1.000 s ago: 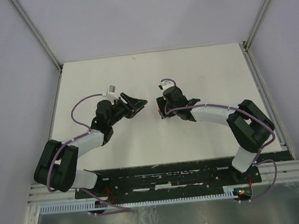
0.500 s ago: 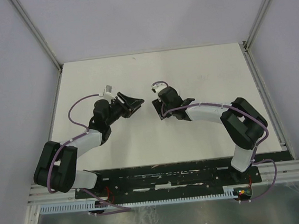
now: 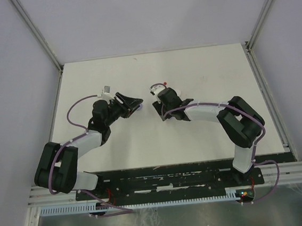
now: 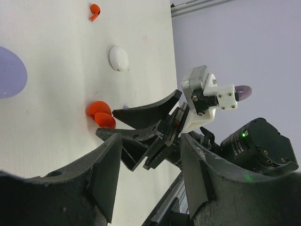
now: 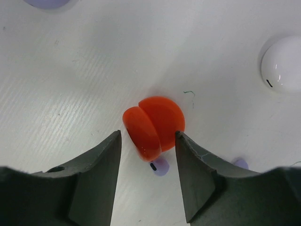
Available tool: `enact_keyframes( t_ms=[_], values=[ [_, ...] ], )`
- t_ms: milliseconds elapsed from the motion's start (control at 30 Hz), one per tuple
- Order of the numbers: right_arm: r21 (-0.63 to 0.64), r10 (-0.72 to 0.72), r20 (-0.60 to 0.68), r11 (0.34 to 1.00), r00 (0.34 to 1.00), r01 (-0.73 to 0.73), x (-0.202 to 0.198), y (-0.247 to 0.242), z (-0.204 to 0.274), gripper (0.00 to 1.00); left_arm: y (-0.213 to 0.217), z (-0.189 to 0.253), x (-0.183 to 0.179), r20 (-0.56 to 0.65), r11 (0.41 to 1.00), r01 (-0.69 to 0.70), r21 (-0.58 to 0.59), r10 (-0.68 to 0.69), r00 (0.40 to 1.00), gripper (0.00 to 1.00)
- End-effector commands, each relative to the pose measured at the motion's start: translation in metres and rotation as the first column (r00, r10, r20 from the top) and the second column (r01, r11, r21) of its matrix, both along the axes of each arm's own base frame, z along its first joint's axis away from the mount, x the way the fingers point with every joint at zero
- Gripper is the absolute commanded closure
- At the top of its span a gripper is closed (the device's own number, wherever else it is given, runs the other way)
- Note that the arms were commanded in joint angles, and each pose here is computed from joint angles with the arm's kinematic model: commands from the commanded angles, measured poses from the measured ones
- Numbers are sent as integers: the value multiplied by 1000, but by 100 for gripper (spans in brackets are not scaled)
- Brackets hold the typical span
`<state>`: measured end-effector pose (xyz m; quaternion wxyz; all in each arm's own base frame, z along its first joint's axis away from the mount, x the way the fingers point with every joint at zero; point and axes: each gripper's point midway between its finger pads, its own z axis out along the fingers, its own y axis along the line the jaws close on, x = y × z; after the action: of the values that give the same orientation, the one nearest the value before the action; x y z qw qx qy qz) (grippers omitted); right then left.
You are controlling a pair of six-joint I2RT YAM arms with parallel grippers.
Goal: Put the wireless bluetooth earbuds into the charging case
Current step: Pick up the charging case at the center of the board.
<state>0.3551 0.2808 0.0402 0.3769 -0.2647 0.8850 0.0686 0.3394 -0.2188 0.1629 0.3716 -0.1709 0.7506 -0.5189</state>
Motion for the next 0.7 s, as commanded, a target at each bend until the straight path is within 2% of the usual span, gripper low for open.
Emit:
enact_keyframes(
  t_ms=[0, 500, 667],
  values=[
    [46, 17, 74, 999, 997, -21, 18, 18, 21, 44, 0, 9, 1, 70, 1000, 16, 8, -17, 997, 41],
    [48, 19, 79, 999, 997, -23, 19, 19, 23, 64, 2, 6, 2, 64, 1000, 14, 10, -15, 998, 41],
    [59, 16, 95, 998, 995, -21, 21, 20, 28, 77, 2, 6, 2, 66, 1000, 13, 12, -14, 998, 41]
  ],
)
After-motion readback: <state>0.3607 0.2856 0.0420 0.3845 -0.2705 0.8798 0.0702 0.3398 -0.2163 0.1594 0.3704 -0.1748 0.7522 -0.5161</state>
